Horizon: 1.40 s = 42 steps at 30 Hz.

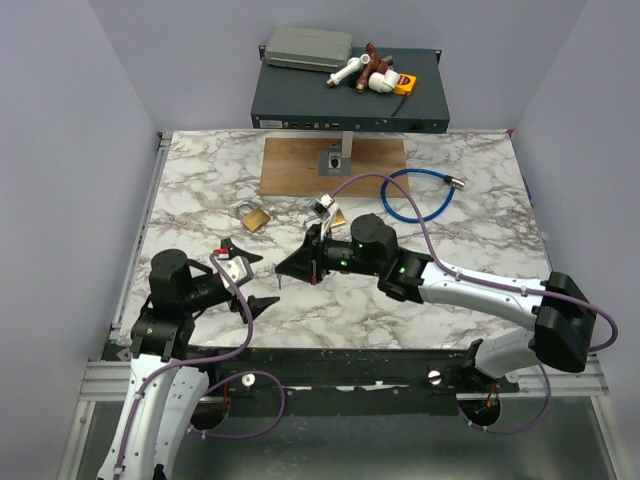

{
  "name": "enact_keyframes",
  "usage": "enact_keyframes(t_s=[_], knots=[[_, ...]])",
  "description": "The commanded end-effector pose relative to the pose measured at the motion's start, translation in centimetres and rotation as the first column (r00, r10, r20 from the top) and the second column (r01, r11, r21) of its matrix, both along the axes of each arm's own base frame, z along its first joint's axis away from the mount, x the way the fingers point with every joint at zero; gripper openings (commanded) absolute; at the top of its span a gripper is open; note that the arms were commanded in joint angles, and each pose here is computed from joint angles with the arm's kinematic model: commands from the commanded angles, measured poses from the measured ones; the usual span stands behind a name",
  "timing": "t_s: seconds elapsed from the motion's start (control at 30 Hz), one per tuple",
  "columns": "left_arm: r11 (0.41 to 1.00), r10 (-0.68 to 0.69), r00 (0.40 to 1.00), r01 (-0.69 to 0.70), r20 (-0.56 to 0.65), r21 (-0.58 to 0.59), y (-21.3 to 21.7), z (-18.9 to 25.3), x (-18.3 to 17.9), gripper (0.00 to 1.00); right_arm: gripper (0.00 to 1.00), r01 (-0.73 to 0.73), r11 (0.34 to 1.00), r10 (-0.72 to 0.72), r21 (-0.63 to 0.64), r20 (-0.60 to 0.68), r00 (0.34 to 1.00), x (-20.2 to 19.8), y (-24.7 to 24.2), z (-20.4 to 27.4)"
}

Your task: Unlock with the key

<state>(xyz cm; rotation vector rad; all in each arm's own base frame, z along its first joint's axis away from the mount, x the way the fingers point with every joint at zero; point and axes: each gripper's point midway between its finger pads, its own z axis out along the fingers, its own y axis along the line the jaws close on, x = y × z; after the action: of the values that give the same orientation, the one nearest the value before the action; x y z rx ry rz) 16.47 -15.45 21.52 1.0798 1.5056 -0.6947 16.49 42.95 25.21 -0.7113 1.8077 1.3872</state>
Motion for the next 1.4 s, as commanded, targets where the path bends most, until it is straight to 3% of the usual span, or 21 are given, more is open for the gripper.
enact_keyframes(t_s=[0.0, 0.2, 0.33, 1.17, 1.37], knots=[[0.987, -0.077, 0.997, 0.079, 0.015, -0.143, -1.5, 2.9, -1.7, 0.98, 0.01, -0.055, 0.985, 0.051, 0.164, 0.029, 0.998, -1.1, 0.5, 6.1], [0.972, -0.024, 0.999, 0.034, 0.045, -0.231, -1.6, 5.1, -1.1, 0.95, 0.01, -0.039, 0.972, 0.033, 0.232, 0.03, 0.999, -0.9, 0.4, 8.1], [0.965, -0.057, 0.998, 0.062, 0.028, -0.254, -2.0, 5.6, -1.8, 0.86, 0.01, -0.028, 0.966, 0.021, 0.256, 0.028, 0.999, -0.8, 0.4, 8.8], [0.972, -0.003, 0.997, 0.023, 0.083, -0.232, -1.9, 6.3, 0.6, 0.0, 0.01, -0.006, 0.96, 0.005, 0.281, 0.007, 1.0, -0.9, -0.2, 8.9], [0.982, -0.05, 0.994, 0.066, 0.093, -0.177, -1.9, 5.9, -0.5, 0.0, 0.01, 0.017, 0.963, -0.02, 0.269, 0.006, 1.0, -0.8, -0.8, 8.4]])
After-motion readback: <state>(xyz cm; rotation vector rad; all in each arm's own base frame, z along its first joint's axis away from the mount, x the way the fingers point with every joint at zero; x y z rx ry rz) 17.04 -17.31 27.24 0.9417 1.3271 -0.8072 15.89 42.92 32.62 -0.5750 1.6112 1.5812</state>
